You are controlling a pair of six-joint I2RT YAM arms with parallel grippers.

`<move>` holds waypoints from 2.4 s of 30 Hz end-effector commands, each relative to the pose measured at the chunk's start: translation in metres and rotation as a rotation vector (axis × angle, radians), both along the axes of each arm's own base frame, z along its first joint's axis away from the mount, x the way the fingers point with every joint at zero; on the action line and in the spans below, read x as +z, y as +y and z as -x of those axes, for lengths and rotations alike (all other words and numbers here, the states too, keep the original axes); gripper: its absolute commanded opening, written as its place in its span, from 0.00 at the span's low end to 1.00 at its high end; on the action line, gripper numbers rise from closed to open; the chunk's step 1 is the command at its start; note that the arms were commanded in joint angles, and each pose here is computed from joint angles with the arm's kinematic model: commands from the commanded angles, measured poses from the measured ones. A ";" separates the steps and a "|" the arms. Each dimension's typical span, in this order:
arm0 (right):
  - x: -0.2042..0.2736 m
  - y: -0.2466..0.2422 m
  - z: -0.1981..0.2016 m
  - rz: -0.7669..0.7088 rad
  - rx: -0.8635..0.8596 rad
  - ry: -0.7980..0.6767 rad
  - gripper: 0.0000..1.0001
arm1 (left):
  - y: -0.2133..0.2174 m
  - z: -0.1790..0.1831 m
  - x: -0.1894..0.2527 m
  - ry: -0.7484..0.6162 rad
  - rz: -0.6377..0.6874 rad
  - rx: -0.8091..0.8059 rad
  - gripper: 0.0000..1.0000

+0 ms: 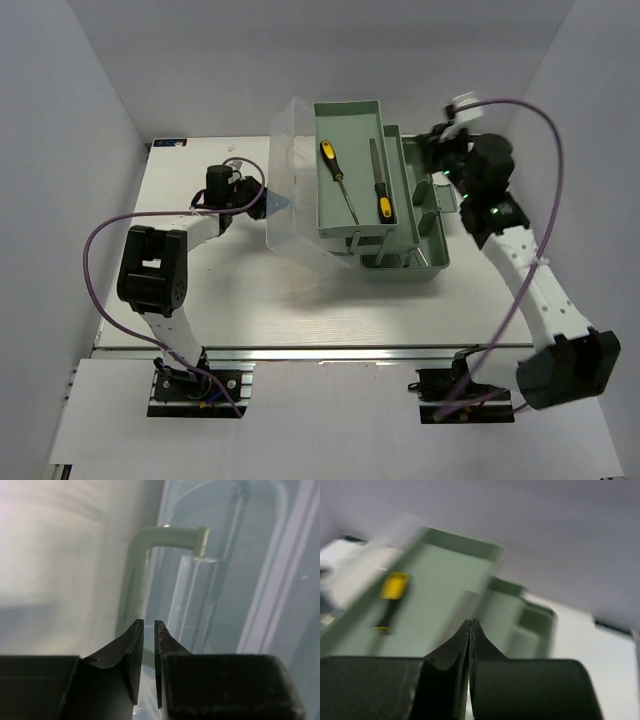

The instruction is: Sort the tools into containers

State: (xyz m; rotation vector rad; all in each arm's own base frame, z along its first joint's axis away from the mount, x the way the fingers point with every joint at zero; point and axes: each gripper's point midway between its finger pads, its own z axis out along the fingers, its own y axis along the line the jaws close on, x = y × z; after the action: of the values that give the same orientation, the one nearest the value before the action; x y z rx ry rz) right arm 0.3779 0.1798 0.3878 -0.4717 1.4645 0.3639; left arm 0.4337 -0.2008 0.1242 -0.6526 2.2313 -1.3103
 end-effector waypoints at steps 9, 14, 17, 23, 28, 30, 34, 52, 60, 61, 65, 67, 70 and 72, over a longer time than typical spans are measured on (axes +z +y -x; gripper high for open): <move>-0.234 -0.210 -0.032 0.024 -0.400 0.791 0.00 | -0.035 -0.018 0.082 -0.216 0.030 -0.136 0.25; -0.276 -0.198 -0.004 0.055 -0.321 0.883 0.00 | -0.078 -0.019 0.110 -0.275 0.064 -0.240 0.26; -0.296 -0.176 0.006 0.002 -0.199 0.973 0.00 | -0.108 -0.016 0.121 -0.295 0.085 -0.308 0.26; -0.291 -0.135 0.005 -0.133 0.020 1.037 0.00 | -0.160 0.000 0.121 -0.279 0.128 -0.426 0.28; -0.279 -0.118 0.005 -0.146 0.098 1.011 0.00 | -0.171 0.009 0.120 -0.276 0.140 -0.443 0.29; -0.280 -0.113 0.007 -0.146 0.111 1.019 0.00 | -0.170 0.010 0.122 -0.279 0.142 -0.443 0.28; -0.282 -0.100 0.010 -0.130 0.137 1.024 0.00 | -0.169 0.012 0.132 -0.297 0.137 -0.443 0.29; -0.279 -0.015 -0.001 0.036 0.250 0.985 0.00 | -0.080 0.007 0.135 -0.385 -0.368 -0.290 0.47; -0.281 -0.067 0.021 0.019 0.128 0.946 0.02 | -0.051 -0.015 0.162 -0.529 -0.588 -0.214 0.57; -0.283 -0.074 0.026 -0.005 0.124 0.955 0.05 | -0.051 -0.019 0.166 -0.556 -0.593 -0.214 0.59; -0.287 -0.081 0.027 -0.064 0.164 0.955 0.12 | -0.058 -0.031 0.155 -0.621 -0.638 -0.278 0.63; -0.292 -0.075 0.028 -0.111 0.221 0.982 0.15 | -0.067 -0.034 0.153 -0.643 -0.620 -0.323 0.63; -0.299 -0.067 0.018 -0.175 0.290 1.008 0.16 | -0.079 -0.039 0.141 -0.646 -0.591 -0.381 0.63; -0.296 -0.063 0.003 -0.212 0.309 1.012 0.16 | -0.083 -0.039 0.137 -0.648 -0.573 -0.396 0.64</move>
State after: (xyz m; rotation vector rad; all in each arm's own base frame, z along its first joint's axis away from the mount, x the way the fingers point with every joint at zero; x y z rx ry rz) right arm 0.3535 0.1037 0.0764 -0.3093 2.3912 0.9718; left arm 0.4720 -0.2748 0.2574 0.3067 2.0911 -0.7510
